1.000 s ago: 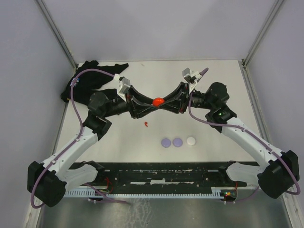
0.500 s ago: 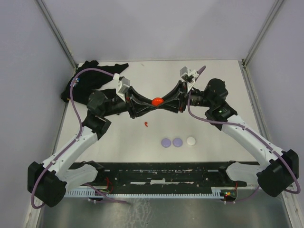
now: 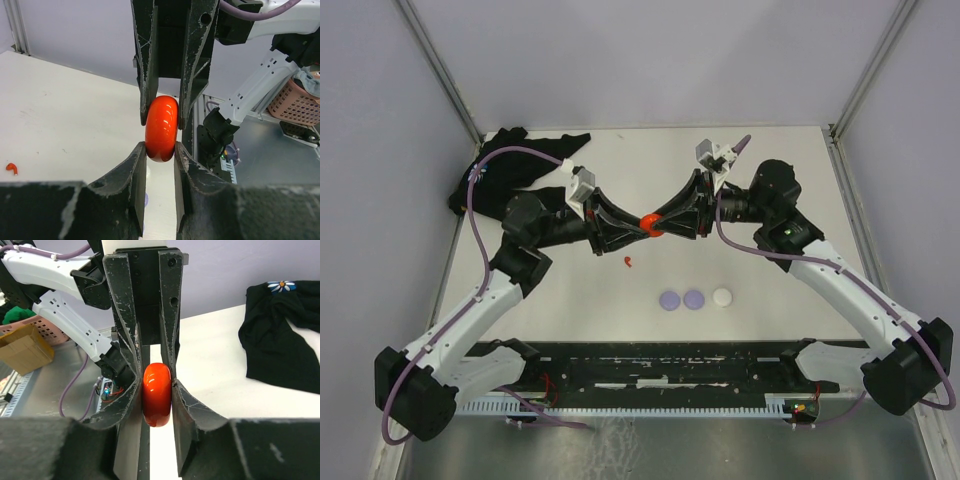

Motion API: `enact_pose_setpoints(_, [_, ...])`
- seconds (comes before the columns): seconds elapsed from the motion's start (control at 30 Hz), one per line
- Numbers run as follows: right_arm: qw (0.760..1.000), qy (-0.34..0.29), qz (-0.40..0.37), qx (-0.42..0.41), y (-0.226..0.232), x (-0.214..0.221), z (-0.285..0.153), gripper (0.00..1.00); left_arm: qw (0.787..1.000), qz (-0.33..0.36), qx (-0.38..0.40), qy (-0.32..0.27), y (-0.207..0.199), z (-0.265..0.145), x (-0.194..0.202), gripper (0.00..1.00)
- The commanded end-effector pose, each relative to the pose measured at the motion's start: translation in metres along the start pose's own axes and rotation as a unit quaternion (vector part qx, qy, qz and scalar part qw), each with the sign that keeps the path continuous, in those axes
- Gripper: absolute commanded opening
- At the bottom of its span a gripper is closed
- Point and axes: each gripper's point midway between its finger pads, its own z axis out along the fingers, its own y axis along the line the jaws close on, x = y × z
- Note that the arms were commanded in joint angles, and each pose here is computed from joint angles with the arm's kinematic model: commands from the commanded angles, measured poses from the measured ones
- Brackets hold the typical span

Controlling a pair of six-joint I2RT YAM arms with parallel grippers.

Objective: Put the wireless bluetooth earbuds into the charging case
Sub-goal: Pick up the charging case at the center of the board.

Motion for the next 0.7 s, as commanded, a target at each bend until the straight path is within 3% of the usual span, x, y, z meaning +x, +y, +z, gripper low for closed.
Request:
enact_pose_setpoints(0.0, [0.999,-0.012,-0.03,-0.031,0.0187,-0.0227,-0.0007,0.31,0.998,0.053,0.016,-0.02,-0.0108,0.0002,-0.0234,0.03])
enact_pose_setpoints(0.13, [0.999,-0.008,-0.021,-0.041,0.0201,-0.0217,0.0005,0.19,0.998,0.051,0.017,-0.022,-0.0106,0.0008,-0.0247,0.08])
enact_pose_setpoints(0.43, [0.999,-0.029,-0.033,-0.027,0.0171,-0.0296,0.0014,0.1,0.999,0.04,0.007,-0.023,-0.0047,0.0045,-0.023,0.54])
enact_pose_setpoints(0.67, [0.999,-0.033,-0.033,-0.027,0.0141,-0.0301,0.0035,0.09,0.999,0.037,0.006,-0.026,-0.0029,0.0086,-0.0224,0.58])
